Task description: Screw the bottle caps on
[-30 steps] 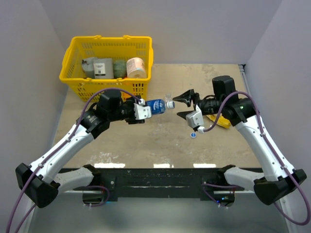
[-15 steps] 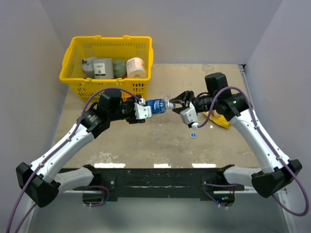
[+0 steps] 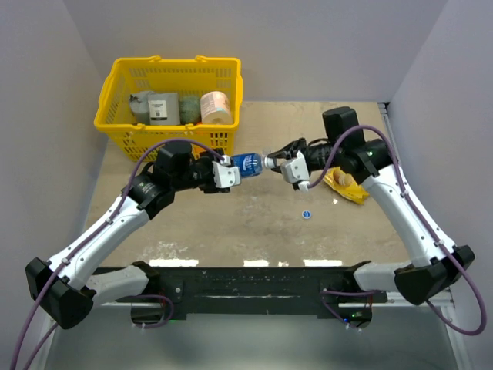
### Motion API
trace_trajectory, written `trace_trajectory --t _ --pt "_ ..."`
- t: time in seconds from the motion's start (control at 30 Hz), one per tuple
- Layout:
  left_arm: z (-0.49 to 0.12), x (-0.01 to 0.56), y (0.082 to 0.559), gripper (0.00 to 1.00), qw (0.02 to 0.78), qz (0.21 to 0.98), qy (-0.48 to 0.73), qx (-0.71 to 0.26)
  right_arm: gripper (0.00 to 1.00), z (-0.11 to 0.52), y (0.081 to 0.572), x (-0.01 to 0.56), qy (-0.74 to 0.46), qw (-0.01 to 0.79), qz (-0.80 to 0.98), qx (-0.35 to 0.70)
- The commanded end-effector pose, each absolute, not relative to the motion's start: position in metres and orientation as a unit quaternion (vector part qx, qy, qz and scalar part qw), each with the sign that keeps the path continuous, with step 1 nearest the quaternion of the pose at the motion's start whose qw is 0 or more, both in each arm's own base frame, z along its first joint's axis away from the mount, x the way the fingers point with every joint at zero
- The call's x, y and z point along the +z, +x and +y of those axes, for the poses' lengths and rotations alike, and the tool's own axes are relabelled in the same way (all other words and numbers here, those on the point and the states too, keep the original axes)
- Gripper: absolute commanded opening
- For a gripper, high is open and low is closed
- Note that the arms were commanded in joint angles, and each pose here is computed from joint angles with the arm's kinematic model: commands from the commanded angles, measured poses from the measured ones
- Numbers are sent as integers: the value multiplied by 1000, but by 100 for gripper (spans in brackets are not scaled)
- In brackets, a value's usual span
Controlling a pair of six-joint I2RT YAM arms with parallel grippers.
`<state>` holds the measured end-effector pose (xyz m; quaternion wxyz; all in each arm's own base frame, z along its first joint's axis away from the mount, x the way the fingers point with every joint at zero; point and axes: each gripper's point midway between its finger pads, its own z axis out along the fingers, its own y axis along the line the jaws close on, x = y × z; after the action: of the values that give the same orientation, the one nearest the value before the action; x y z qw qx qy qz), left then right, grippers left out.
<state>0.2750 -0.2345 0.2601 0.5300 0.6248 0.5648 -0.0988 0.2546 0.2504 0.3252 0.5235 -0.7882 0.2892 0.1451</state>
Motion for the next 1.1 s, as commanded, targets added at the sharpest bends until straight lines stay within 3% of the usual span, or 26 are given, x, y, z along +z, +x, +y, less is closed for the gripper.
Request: trace_trajectory --t 0.0,0.07,0.33,0.43,0.77,1.0,1.03,1.07 --pt "-226 279 297 0 571 536 621 -25 0 262 268 346 -738 511 387 212" --pt "-219 283 308 0 580 529 619 17 0 264 270 359 -709 492 439 250" --pt "-195 299 332 0 612 501 596 138 0 279 277 310 -636 294 593 397" --pt "-185 306 338 0 628 496 573 178 0 282 287 303 -584 261 642 423" --pt "-175 292 332 0 637 497 551 209 0 290 305 306 -422 174 705 543" --pt "-171 289 329 0 639 506 542 204 0 297 318 333 -390 203 699 564" --pt "-172 291 328 9 640 507 541 201 0 297 320 335 -387 207 701 562" --pt "-172 291 329 38 639 509 541 199 0 297 322 339 -390 217 701 557"
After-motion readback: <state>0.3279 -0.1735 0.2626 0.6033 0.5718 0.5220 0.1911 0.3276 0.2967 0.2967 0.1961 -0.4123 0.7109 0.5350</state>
